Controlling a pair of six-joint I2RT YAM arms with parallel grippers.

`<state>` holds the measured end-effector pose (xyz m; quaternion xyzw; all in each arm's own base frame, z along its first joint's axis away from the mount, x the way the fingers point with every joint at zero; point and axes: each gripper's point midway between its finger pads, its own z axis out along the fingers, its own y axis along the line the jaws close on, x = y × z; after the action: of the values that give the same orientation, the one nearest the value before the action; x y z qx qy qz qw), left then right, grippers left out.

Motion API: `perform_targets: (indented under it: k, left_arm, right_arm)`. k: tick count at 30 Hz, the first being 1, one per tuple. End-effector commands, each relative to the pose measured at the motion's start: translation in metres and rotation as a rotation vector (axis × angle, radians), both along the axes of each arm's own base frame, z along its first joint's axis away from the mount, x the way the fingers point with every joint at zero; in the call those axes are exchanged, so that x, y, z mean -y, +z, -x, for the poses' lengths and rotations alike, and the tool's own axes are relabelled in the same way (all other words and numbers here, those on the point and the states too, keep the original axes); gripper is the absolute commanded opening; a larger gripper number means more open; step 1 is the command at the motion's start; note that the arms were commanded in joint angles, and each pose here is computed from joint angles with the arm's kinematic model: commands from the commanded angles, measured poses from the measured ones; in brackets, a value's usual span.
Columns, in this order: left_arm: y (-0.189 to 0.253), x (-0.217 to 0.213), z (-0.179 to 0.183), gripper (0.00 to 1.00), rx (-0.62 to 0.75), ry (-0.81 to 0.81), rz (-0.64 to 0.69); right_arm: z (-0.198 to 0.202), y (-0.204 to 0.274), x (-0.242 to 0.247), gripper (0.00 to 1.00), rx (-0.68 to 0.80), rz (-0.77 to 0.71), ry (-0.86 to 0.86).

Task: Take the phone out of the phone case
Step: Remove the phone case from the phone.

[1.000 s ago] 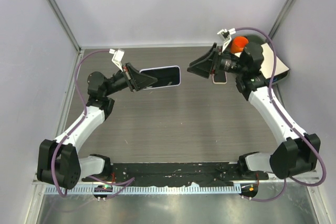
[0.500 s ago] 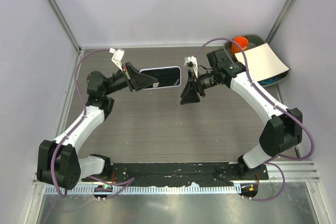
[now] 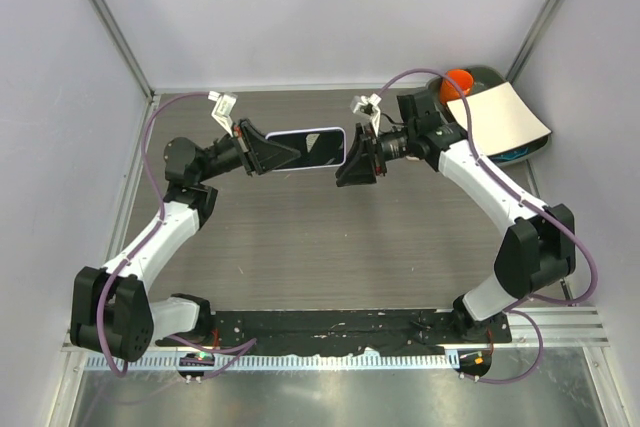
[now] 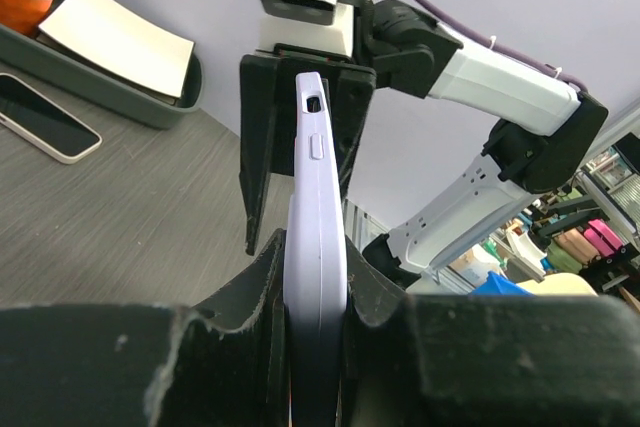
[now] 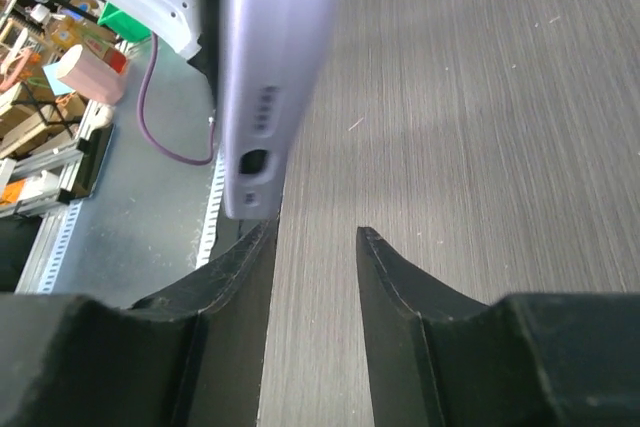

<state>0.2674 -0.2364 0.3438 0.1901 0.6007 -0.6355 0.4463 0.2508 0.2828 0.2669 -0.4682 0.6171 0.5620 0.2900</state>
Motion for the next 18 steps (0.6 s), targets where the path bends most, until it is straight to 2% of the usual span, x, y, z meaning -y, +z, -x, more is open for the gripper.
perform_targets:
  k: [1, 2, 3, 6, 18]
  left_arm:
    - [0.029, -0.001, 0.015, 0.00, 0.134, -0.012, 0.043]
    - [0.030, -0.001, 0.015, 0.00, 0.136, -0.013, 0.043]
    - [0.028, -0.001, 0.015, 0.00, 0.135, -0.014, 0.041]
    - [0.028, -0.001, 0.015, 0.00, 0.133, -0.013, 0.041]
    - [0.028, -0.001, 0.012, 0.00, 0.139, 0.005, 0.045]
  right_arm:
    - [-0.006, 0.040, -0.010, 0.42, -0.012, -0.116, -0.028]
    - [-0.004, 0.037, -0.010, 0.41, -0.032, -0.125, -0.034]
    - [-0.009, 0.047, -0.012, 0.40, 0.036, -0.169, -0.029]
    - [-0.001, 0.051, -0.012, 0.40, 0.004, -0.187, -0.010]
    - [0.013, 0.056, -0.008, 0.40, 0.035, -0.202, 0.038]
